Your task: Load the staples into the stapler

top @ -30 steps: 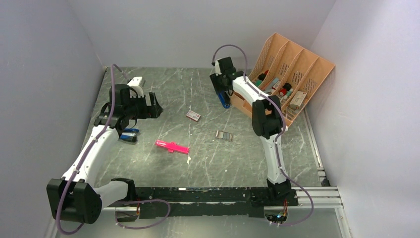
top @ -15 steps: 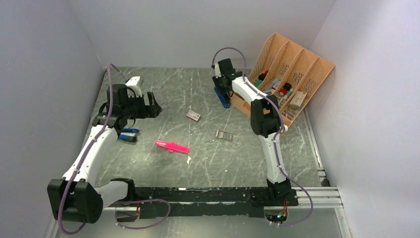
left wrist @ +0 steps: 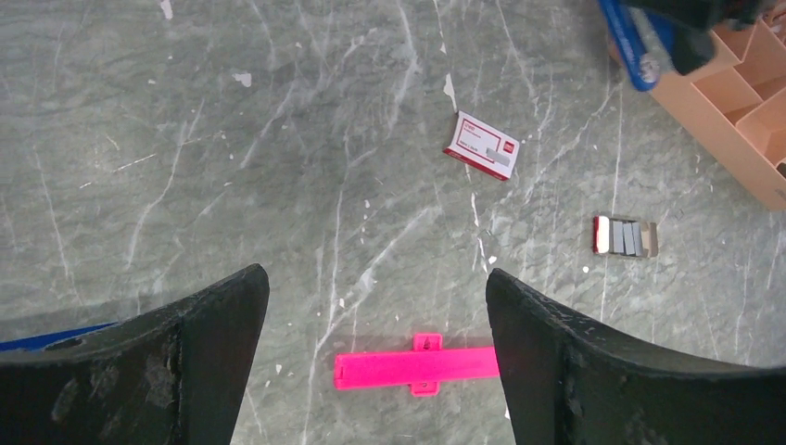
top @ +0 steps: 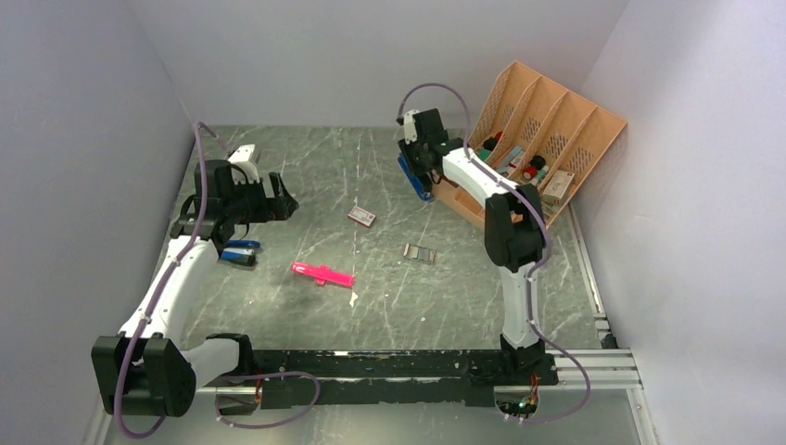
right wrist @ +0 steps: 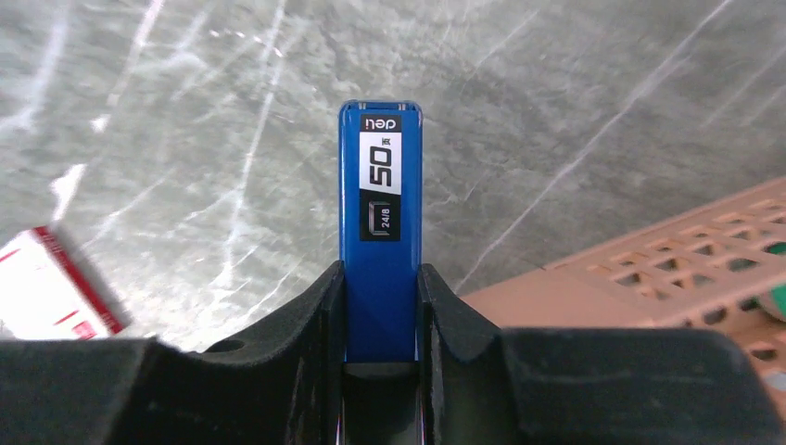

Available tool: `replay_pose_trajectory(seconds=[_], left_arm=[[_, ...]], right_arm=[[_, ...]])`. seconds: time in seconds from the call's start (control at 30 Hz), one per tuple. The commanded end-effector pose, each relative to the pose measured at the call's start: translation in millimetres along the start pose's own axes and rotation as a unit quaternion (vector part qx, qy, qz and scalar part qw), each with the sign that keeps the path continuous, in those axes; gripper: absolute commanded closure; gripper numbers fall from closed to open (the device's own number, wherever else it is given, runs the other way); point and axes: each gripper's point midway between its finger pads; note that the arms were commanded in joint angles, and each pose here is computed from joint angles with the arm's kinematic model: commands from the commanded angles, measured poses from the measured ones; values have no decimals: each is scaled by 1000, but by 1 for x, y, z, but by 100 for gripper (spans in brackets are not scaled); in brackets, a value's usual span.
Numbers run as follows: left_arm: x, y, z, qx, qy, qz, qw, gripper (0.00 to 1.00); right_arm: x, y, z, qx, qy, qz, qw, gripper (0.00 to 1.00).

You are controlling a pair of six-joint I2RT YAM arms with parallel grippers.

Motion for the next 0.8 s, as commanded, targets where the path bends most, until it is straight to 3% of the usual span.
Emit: replay_pose_trajectory(seconds=[0.0, 0.27, 0.47, 0.77], left_arm=[[-6, 4, 12, -5, -32, 2, 999, 9], [-14, 11, 20, -17, -57, 10, 998, 11], [-20, 15, 25, -24, -69, 22, 997, 9], [-19, 16, 25, -28, -72, 20, 997, 9]], right_arm=[[-75, 26, 80, -20, -137, 26, 990, 100], [-157, 101, 48, -50, -152, 72, 985, 100], [-194, 160, -30, -114, -73, 128, 982, 100], [-216, 210, -152, -200, 45, 227, 952, 100]])
Point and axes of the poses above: each gripper's point midway between its finger pads, its own x axis out along the fingers, its own y axis along the line the jaws close on, z = x × y, and after that the axes turned 12 degrees about x, right-handed
